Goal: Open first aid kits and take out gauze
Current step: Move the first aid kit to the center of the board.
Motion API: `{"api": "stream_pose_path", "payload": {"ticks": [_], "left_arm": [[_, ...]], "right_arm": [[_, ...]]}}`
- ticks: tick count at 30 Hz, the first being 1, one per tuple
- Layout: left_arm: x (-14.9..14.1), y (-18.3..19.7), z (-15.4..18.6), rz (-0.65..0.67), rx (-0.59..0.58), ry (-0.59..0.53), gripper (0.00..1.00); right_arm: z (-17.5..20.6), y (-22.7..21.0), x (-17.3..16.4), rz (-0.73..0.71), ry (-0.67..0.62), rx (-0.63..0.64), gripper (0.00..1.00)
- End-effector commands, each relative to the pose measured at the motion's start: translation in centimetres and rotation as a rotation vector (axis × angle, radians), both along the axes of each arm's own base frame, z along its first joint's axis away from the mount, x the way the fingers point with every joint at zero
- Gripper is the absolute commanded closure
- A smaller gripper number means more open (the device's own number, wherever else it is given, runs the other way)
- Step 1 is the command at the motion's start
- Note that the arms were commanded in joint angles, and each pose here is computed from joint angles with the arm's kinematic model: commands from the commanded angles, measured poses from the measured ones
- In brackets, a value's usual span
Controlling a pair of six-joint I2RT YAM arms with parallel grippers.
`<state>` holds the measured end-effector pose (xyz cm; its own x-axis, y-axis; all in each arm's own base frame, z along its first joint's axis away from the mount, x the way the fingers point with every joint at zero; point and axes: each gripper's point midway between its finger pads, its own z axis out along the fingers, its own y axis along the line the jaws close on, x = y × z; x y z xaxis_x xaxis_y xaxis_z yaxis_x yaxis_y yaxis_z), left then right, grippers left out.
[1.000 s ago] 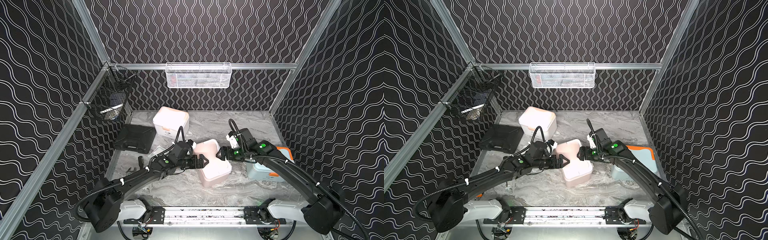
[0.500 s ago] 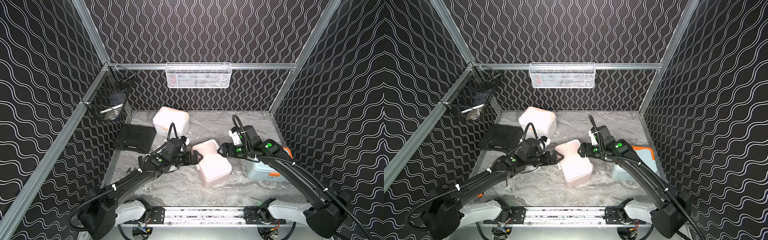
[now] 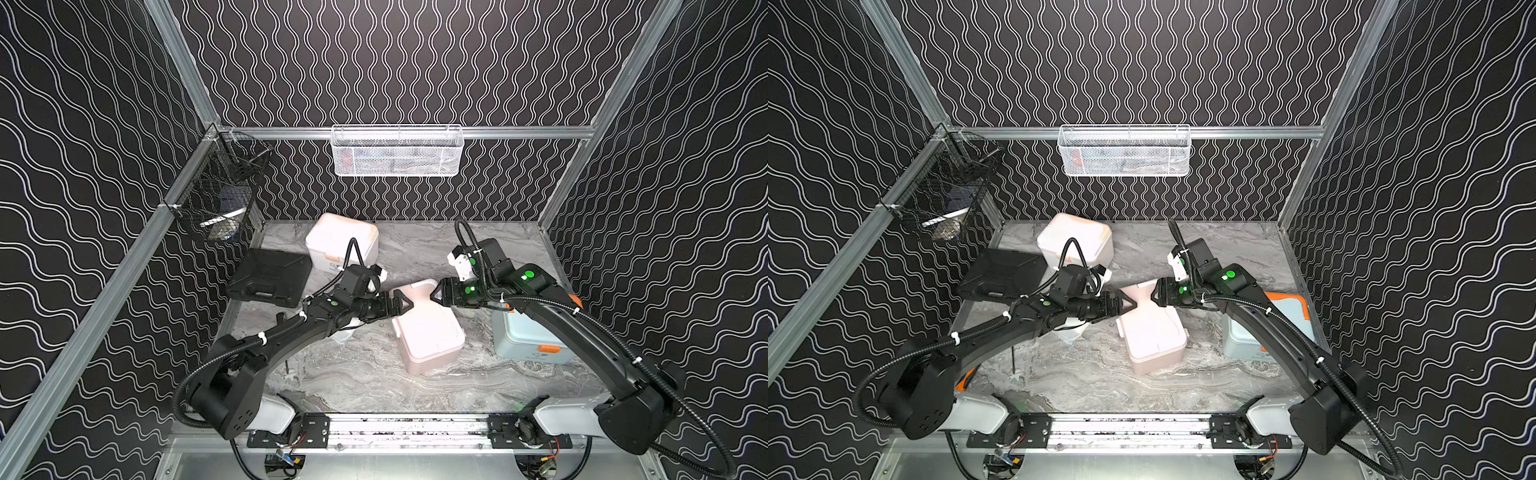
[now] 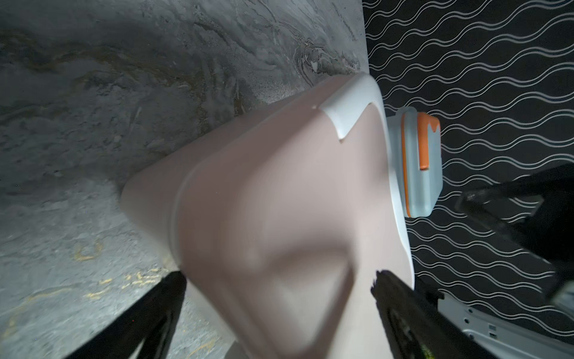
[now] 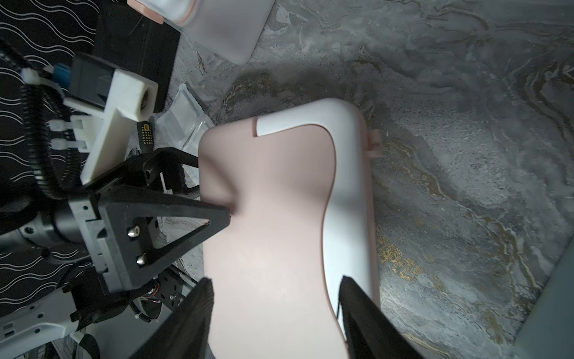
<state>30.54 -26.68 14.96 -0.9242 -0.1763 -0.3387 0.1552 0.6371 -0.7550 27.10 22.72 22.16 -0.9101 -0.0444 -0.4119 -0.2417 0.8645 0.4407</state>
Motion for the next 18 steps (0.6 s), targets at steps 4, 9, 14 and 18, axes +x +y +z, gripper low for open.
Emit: {"api": "stream_pose_path", "payload": {"ticks": [4, 9, 14, 18], "left_arm": [[0.0, -3.5, 2.6, -0.072, -0.092, -0.047, 0.01], [-1.1, -2.5, 2.6, -0.039, -0.109, -0.049, 0.01], [-2.3, 0.0, 2.1, 0.003, -0.074, -0.056, 0.01], [-3.0, 1.6, 2.1, 0.026, -0.061, -0.072, 0.01]], "right_arm": [[-0.7, -0.1, -0.9, 0.016, 0.034, -0.077, 0.38], [-0.7, -0.8, -2.0, 0.013, 0.033, -0.108, 0.38], [-0.9, -0.9, -3.2, 0.020, 0.033, -0.104, 0.38], [-0.9, -0.9, -3.5, 0.027, 0.030, -0.108, 0.38]]}}
